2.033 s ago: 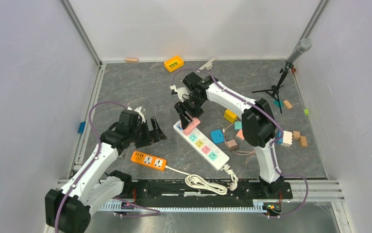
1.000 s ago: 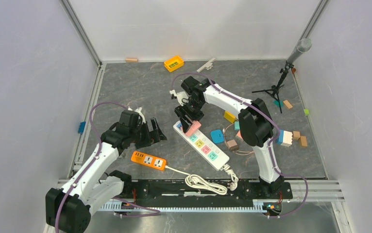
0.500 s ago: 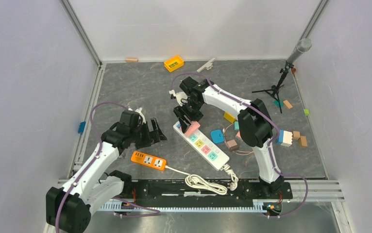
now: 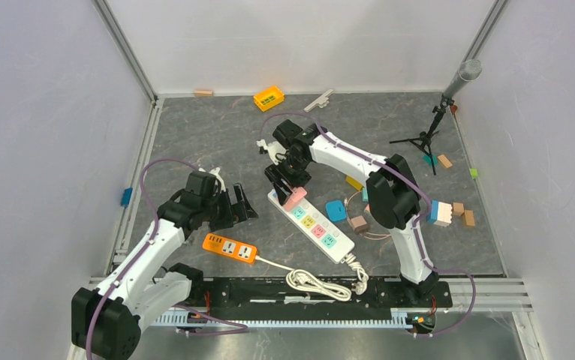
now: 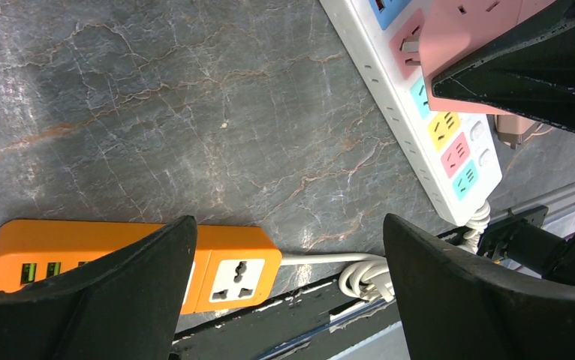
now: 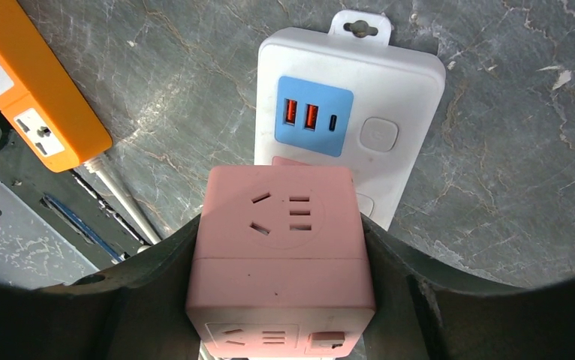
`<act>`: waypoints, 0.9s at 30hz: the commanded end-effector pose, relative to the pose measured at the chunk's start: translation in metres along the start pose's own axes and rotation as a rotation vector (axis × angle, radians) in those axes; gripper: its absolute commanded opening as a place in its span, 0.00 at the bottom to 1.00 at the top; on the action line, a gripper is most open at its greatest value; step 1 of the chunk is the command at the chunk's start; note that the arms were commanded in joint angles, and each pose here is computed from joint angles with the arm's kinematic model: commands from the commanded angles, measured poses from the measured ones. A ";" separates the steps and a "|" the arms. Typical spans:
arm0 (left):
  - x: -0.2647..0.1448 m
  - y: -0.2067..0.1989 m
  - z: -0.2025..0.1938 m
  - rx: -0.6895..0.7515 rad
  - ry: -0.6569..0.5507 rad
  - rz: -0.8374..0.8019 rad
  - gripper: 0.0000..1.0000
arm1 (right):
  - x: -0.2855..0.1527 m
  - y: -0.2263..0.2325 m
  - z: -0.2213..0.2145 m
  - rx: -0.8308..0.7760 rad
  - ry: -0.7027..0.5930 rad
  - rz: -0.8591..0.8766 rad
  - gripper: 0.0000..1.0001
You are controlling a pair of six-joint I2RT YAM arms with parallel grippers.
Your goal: Insert the plug
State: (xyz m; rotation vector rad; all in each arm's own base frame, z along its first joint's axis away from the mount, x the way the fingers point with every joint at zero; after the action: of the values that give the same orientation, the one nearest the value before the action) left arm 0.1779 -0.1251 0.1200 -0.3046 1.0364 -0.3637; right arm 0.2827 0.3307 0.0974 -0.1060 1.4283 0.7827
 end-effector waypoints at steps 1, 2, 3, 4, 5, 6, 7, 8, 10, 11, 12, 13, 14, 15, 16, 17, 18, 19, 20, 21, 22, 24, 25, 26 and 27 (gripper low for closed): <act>0.001 -0.002 0.005 -0.011 -0.019 -0.007 1.00 | -0.005 -0.009 0.001 -0.060 -0.010 -0.078 0.00; 0.002 -0.002 0.004 -0.012 -0.017 -0.006 1.00 | -0.005 -0.011 -0.001 -0.067 -0.001 -0.082 0.00; 0.002 -0.002 0.005 -0.012 -0.018 -0.006 1.00 | -0.005 -0.011 -0.004 -0.067 0.005 -0.081 0.00; 0.002 -0.002 0.005 -0.012 -0.018 -0.006 1.00 | -0.005 -0.011 -0.006 -0.070 0.010 -0.080 0.00; 0.002 -0.002 0.005 -0.012 -0.018 -0.007 1.00 | -0.006 -0.011 -0.008 -0.068 0.015 -0.080 0.00; 0.002 -0.002 0.005 -0.011 -0.018 -0.006 1.00 | -0.007 -0.011 -0.010 -0.069 0.018 -0.081 0.00; 0.002 -0.002 0.004 -0.012 -0.016 -0.006 1.00 | -0.008 -0.011 -0.010 -0.071 0.017 -0.083 0.00; 0.002 -0.001 0.004 -0.012 -0.015 -0.005 1.00 | -0.008 -0.011 -0.011 -0.072 0.020 -0.085 0.00; 0.002 -0.002 0.005 -0.011 -0.018 -0.007 1.00 | -0.009 -0.011 -0.012 -0.073 0.021 -0.086 0.00; 0.003 -0.002 0.004 -0.011 -0.016 -0.007 1.00 | -0.008 -0.010 -0.012 -0.075 0.022 -0.086 0.00; 0.003 -0.002 0.004 -0.013 -0.015 -0.007 1.00 | -0.008 -0.009 -0.012 -0.079 0.024 -0.089 0.00; 0.003 -0.002 0.004 -0.011 -0.015 -0.007 1.00 | -0.008 -0.009 -0.012 -0.083 0.026 -0.094 0.00; 0.003 -0.001 0.004 -0.012 -0.015 -0.006 1.00 | -0.008 -0.009 -0.012 -0.085 0.027 -0.095 0.00; 0.003 -0.002 0.004 -0.012 -0.015 -0.006 1.00 | -0.007 -0.010 -0.013 -0.084 0.028 -0.097 0.00; 0.003 -0.001 0.004 -0.012 -0.014 -0.006 1.00 | -0.006 -0.009 -0.013 -0.086 0.029 -0.095 0.00; 0.003 -0.001 0.004 -0.011 -0.015 -0.005 1.00 | -0.005 -0.009 -0.013 -0.087 0.029 -0.096 0.00; 0.003 -0.001 0.004 -0.013 -0.014 -0.005 1.00 | -0.004 -0.007 -0.013 -0.090 0.032 -0.096 0.00; 0.003 -0.001 0.004 -0.013 -0.013 -0.005 1.00 | -0.003 -0.006 -0.014 -0.095 0.038 -0.102 0.00; 0.003 -0.001 0.004 -0.013 -0.013 -0.004 1.00 | -0.002 -0.005 -0.014 -0.102 0.042 -0.111 0.00; 0.003 -0.001 0.004 -0.013 -0.013 -0.003 1.00 | -0.002 -0.005 -0.014 -0.109 0.046 -0.124 0.00; 0.003 -0.001 0.004 -0.012 -0.012 -0.004 1.00 | -0.002 -0.005 -0.014 -0.117 0.051 -0.139 0.00; 0.003 -0.001 0.004 -0.013 -0.012 -0.005 1.00 | -0.002 -0.006 -0.016 -0.122 0.067 -0.170 0.00; 0.003 -0.001 0.004 -0.013 -0.014 -0.004 1.00 | -0.001 -0.007 -0.018 -0.127 0.075 -0.186 0.00; 0.003 -0.001 0.004 -0.013 -0.013 -0.004 1.00 | -0.002 -0.009 -0.019 -0.126 0.082 -0.201 0.00; 0.003 -0.001 0.004 -0.012 -0.013 -0.005 1.00 | -0.001 -0.010 -0.021 -0.127 0.088 -0.213 0.00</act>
State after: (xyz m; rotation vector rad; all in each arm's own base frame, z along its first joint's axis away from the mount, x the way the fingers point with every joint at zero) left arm 0.1778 -0.1251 0.1169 -0.3037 1.0477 -0.3608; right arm 0.2756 0.3296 0.0992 -0.2638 1.3765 0.7806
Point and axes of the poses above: each gripper's point midway between its finger pads, its own x axis out along the fingers, its own y axis along the line the jaws close on, z = x × y, the point moved 3 cm from there along -x, back along the fingers, and after that the axes turned 13 degrees about x, right-handed, at the moved point
